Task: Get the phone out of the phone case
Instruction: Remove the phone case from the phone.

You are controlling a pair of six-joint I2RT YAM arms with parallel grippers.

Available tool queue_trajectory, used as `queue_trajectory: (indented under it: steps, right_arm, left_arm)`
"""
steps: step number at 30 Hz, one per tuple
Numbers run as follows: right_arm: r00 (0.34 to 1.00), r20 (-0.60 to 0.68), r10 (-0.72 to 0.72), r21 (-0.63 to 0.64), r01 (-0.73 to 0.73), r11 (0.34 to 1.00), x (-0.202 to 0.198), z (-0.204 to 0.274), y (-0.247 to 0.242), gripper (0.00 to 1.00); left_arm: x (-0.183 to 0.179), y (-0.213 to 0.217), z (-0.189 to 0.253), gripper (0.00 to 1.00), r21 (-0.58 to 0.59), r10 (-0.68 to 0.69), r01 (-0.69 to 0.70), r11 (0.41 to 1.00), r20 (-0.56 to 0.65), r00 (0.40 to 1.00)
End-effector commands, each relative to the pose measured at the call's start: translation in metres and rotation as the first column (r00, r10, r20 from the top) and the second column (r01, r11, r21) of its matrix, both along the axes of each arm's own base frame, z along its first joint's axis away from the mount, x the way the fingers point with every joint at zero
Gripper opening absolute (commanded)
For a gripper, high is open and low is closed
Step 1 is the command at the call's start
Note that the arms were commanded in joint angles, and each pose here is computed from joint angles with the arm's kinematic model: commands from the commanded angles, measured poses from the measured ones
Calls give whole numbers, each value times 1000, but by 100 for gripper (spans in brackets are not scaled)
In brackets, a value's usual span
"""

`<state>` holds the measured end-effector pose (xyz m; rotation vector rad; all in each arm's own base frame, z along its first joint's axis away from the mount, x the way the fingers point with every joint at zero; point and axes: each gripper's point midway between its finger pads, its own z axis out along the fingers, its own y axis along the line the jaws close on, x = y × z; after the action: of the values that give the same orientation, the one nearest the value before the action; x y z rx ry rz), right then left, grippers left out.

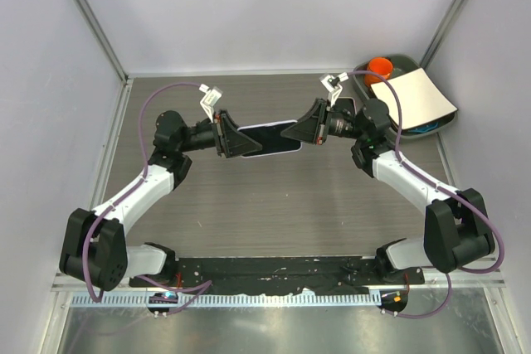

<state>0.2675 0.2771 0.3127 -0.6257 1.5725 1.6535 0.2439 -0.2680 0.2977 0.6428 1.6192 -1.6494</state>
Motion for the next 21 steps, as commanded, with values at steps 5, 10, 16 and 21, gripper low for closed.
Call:
queue_trajectory:
  steps: [5,10,16,21]
  right_arm:
    - [992,96,-77,58,72,996,6,24,-4,1]
    - [992,94,-90,60,84,995,7,24,-5,1]
    - [990,92,-109,71,103,992,10,26,-5,1]
    - [989,98,-113,86,105,991,9,30,-6,1]
  left_arm:
    - [-3,2,22,43,-33,4,-1,999,102,995]
    - [-4,2,23,43,-34,4,-1,999,105,994]
    - [-3,2,22,47,-34,6,-2,999,102,995]
    - [-3,2,21,49,-33,6,-2,999,100,995]
